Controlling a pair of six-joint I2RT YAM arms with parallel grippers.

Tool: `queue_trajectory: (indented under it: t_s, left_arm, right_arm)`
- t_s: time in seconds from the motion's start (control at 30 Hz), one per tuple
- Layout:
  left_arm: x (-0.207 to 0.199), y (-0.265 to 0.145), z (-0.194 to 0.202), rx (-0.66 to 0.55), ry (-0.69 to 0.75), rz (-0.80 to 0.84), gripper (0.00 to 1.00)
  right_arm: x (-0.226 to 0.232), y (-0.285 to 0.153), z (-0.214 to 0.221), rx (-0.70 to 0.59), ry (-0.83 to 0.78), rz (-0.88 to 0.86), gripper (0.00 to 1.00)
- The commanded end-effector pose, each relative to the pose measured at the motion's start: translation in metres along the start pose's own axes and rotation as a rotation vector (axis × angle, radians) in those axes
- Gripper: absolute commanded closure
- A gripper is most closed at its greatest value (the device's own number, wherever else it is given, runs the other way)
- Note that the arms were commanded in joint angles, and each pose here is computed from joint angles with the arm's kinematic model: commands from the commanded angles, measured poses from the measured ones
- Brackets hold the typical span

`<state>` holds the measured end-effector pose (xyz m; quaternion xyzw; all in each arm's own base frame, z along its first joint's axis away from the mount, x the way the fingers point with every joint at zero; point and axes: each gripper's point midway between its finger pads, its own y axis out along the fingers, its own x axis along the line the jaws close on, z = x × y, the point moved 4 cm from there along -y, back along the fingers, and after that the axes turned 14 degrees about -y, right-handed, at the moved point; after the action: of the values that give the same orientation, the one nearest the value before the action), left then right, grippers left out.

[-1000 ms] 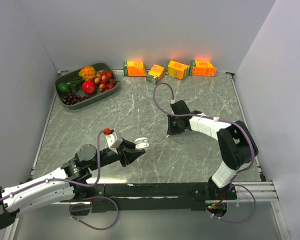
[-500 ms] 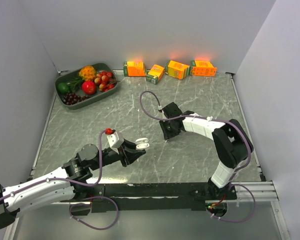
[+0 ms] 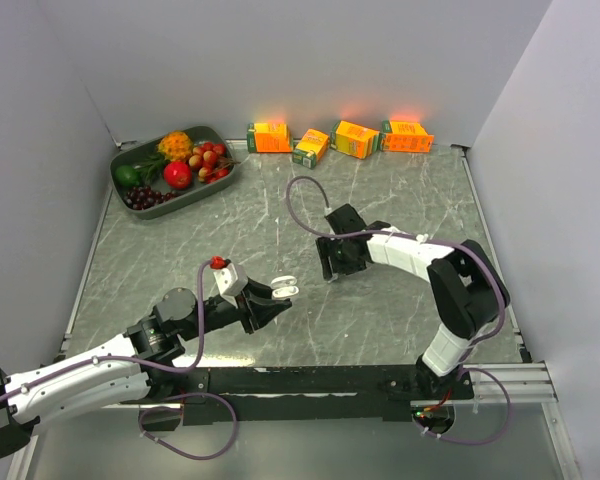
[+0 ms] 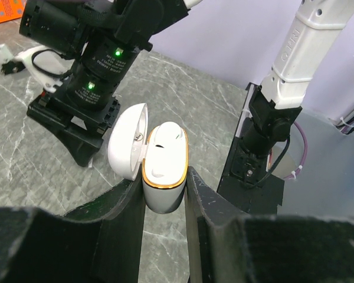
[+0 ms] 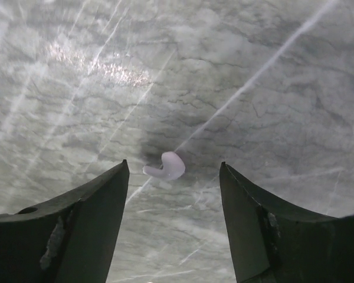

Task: Insert the wireless bluetooth earbuds into the charging case
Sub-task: Pick up the earbud from the center of the board.

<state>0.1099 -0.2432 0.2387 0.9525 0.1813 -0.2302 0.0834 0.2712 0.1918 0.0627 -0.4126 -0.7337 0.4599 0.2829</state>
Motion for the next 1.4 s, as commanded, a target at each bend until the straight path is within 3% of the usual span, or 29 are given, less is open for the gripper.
queue_trajectory:
  t_s: [0.0, 0.17, 0.33, 0.6, 1.37]
  left_arm:
    - [-0.009, -0.001, -0.011, -0.043, -0.009, 0.033, 0.99]
    - [-0.009, -0.002, -0.013, -0.051, -0.009, 0.032, 0.99]
    - [-0.009, -0.003, -0.015, -0.064, -0.008, 0.028, 0.99]
    - [-0.01, -0.005, -0.016, -0.081, -0.015, 0.035, 0.99]
    - [-0.012, -0.007, -0.021, -0.095, -0.012, 0.023, 0.99]
  right_arm:
    - [-0.004, -0.029, -0.022, -0.127, 0.277, 0.056, 0.33]
    - [-0.007, -0.03, -0.005, -0.166, 0.67, 0.08, 0.46]
    - [-0.005, -0.021, 0.001, -0.096, 0.812, 0.09, 0.39]
    - [-0.004, -0.019, -0.016, -0.093, 0.849, 0.087, 0.32]
    - [-0.001, 0.012, 0.02, 0.188, 0.851, 0.086, 0.45]
